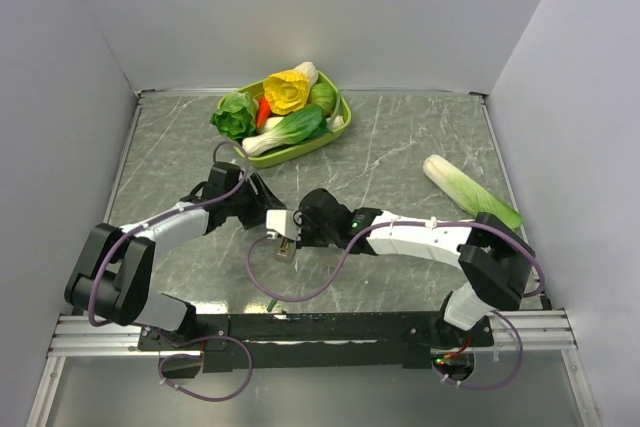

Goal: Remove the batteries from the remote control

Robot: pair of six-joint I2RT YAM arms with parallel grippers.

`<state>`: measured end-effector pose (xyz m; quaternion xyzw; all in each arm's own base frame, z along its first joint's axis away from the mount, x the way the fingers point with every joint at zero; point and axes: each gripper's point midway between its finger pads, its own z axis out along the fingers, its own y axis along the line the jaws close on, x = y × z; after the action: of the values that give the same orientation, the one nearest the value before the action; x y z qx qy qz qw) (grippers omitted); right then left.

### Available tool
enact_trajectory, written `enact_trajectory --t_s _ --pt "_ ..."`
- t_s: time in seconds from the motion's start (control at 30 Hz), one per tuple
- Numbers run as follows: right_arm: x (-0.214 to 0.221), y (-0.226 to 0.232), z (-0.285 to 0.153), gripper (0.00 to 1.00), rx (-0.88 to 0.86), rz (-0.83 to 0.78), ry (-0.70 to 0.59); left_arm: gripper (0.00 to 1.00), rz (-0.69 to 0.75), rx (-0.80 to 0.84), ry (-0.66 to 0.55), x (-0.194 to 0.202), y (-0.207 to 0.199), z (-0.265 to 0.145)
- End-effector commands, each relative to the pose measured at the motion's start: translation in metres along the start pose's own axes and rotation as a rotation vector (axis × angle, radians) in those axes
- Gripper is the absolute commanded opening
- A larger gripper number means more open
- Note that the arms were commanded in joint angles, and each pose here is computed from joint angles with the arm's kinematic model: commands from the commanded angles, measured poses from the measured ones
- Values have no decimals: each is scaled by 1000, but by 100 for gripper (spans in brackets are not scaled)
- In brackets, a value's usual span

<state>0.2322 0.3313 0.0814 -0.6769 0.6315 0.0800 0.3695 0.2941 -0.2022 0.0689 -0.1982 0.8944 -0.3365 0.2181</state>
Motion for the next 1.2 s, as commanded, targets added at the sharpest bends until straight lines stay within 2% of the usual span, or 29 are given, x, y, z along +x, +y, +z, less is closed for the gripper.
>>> enact_trajectory --t_s 0.0,0.27,0.3,0.5,0.6,0.87,1.0,1.03,1.17 --pt "-31 -22 -22 0 54 8 -79 66 20 -26 -3 0 5 -4" --pt "-19 -15 -52 0 83 181 -60 45 23 -97 18 21 34 -10" --pt "-20 -13 -56 0 81 195 -62 40 27 -114 7 19 37 -11" --pt "-19 -18 -77 0 121 284 -50 21 53 -141 54 38 38 -8" --pt "-22 -22 -85 0 142 299 -67 17 62 -139 89 54 36 -4" --pt "-14 -33 -97 0 219 366 -56 13 53 -95 140 85 25 -3" --pt "-10 -38 -105 0 243 397 -70 13 51 11 202 113 -2 -6" --pt "-9 -40 -107 0 252 409 -77 13 43 94 185 111 -22 -5" --pt "-4 -44 -113 0 271 437 -86 17 55 220 217 120 -55 -7"
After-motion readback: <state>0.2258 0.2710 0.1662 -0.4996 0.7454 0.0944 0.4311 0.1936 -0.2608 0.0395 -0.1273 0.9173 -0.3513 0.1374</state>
